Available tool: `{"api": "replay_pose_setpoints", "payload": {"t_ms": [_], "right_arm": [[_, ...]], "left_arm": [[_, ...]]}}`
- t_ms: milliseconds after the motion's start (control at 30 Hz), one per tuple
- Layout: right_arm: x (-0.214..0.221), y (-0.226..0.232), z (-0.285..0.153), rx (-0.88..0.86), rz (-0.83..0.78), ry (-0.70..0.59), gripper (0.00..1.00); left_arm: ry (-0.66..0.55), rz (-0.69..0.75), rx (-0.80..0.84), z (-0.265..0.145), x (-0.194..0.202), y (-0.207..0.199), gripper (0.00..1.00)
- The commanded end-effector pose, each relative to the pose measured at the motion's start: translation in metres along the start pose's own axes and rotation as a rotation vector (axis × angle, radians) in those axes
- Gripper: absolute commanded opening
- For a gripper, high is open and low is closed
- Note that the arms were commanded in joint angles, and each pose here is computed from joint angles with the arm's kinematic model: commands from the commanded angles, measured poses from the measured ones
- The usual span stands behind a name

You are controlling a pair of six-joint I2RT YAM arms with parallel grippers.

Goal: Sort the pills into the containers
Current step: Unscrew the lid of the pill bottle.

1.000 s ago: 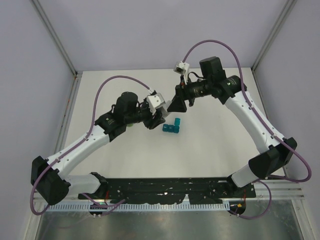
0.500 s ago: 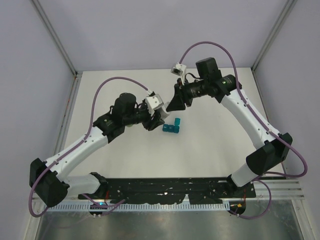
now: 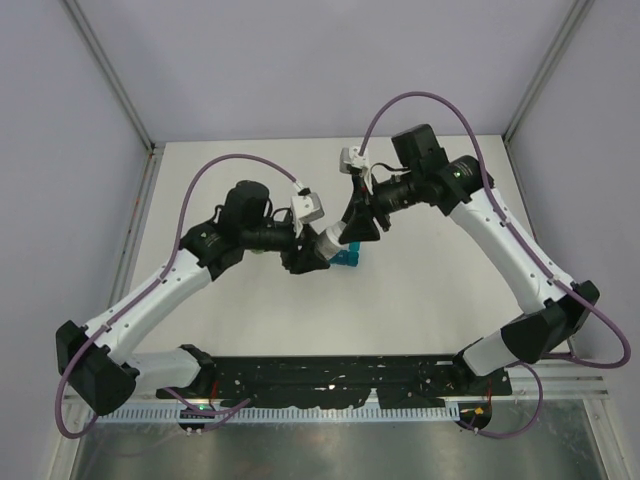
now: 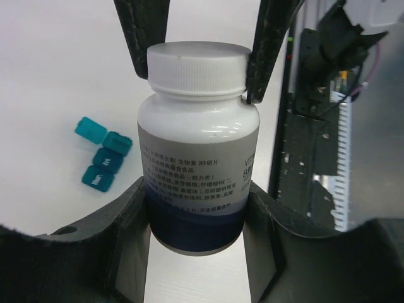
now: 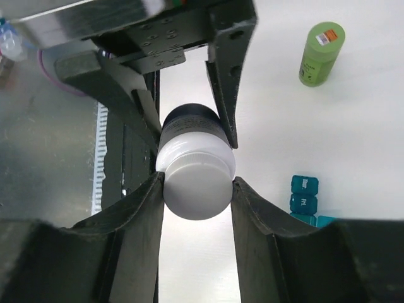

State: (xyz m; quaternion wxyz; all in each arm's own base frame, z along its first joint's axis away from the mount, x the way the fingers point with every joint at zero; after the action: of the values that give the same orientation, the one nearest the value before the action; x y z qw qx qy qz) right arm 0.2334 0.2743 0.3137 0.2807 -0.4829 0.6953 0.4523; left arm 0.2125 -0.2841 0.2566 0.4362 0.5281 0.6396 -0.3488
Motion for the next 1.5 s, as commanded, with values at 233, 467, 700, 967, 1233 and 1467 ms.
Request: {"api": "replay_pose_setpoints", "payload": {"t_ms": [233,467,700,967,1233,1467], "right_arm": [[-0.011,0.047,-0.005,0.051,-0.537,0.113,0.51],[-0.027,0.053,-0.007,0.089,-0.464,0.044,0.77],[-0.045,0.048,-0.012,0.118,-0.311,-0.038,0.81],[-0.066,0.014,-0.013,0.149,-0.046,-0.099,0.80],[-0.064,-0.006,0.003,0.053,0.144,-0.106,0.75],[-0.056,-0.007,0.011,0.016,0.181,-0.095,0.66]], "left_arm": [[-0.118,-0.043,0.408,-0.035,-0.055,-0.074,0.00],[-0.082,0.048,0.173,-0.024,-0.041,-0.036,0.00],[-0.058,0.134,-0.026,-0.026,-0.031,-0.006,0.00],[-0.013,0.152,-0.241,-0.038,-0.030,0.024,0.00],[0.007,0.148,-0.354,-0.040,-0.029,0.042,0.00],[0.012,0.151,-0.397,-0.042,-0.030,0.048,0.00]]}}
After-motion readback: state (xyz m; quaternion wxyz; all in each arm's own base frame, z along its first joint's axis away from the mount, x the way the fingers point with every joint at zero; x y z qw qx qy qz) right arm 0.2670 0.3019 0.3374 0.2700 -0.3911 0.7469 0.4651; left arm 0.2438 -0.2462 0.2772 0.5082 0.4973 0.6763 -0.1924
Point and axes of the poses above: each gripper's point midway between its finger pads, its own z axis out along the fingers, its own y axis along the line the jaws close on, x = y × z, the point moved 1 cm from there along -z, back along the fingers, and after that the axes turned 8 degrees about z, right-handed, at the moved point
